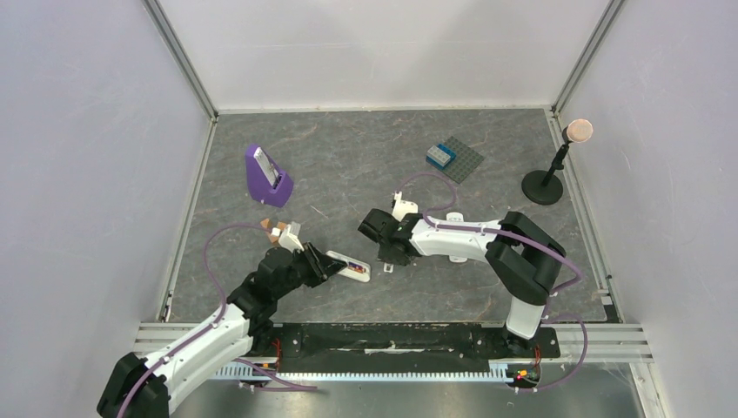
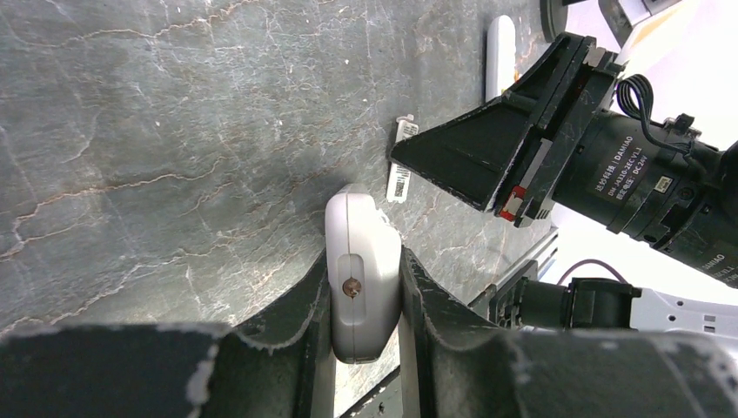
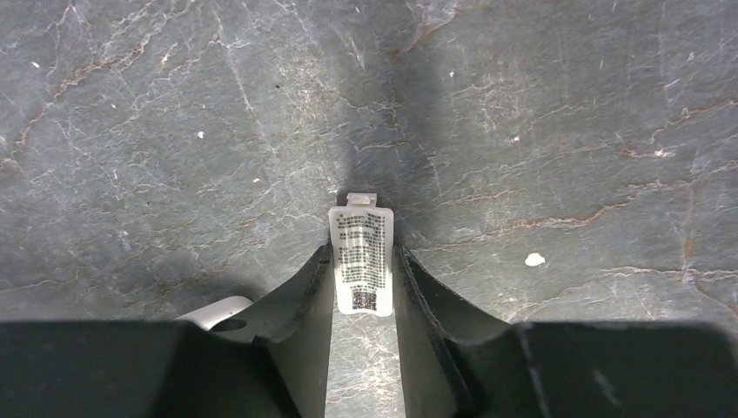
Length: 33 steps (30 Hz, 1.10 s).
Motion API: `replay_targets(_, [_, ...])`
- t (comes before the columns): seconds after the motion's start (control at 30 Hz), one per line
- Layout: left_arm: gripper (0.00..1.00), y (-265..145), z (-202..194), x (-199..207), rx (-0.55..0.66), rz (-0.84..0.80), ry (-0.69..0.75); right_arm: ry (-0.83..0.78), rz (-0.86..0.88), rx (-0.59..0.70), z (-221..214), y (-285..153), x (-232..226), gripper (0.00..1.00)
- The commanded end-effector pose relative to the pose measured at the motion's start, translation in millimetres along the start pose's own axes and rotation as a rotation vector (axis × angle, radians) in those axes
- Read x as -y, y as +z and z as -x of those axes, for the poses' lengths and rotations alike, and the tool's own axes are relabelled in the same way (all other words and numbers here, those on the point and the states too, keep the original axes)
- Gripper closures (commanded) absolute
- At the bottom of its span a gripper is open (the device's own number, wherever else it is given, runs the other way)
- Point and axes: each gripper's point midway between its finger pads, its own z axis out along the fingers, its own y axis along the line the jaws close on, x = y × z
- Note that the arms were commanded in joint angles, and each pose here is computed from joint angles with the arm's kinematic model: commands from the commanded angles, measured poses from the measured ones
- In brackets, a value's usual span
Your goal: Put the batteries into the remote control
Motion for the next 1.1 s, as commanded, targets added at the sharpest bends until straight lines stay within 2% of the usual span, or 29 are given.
replay_targets(0.0, [0.92, 1, -8, -14, -0.006, 0.031, -0.030, 0.080, -0.012, 0.006, -1, -2, 4, 0.71])
replay_targets(0.27, [0.86, 4, -1, -22, 0.079, 0.048, -0.079, 0.186, 0.016, 0.054, 10, -15, 5, 0.73])
replay_targets(0.6, [0.68, 8, -13, -38, 0.020, 0.129, -0.022, 0.211, 0.071, 0.058, 17, -27, -3, 0.74])
replay_targets(0.77, [0.57, 4, -9, -52, 0.043, 0.213, -0.035, 0.233, 0.101, 0.065, 20, -33, -5, 0.74])
replay_targets(1.07, [0.47, -6, -16, -70, 0.024, 0.313, -0.080, 0.259, 0.139, 0.070, 26, -42, -9, 0.75])
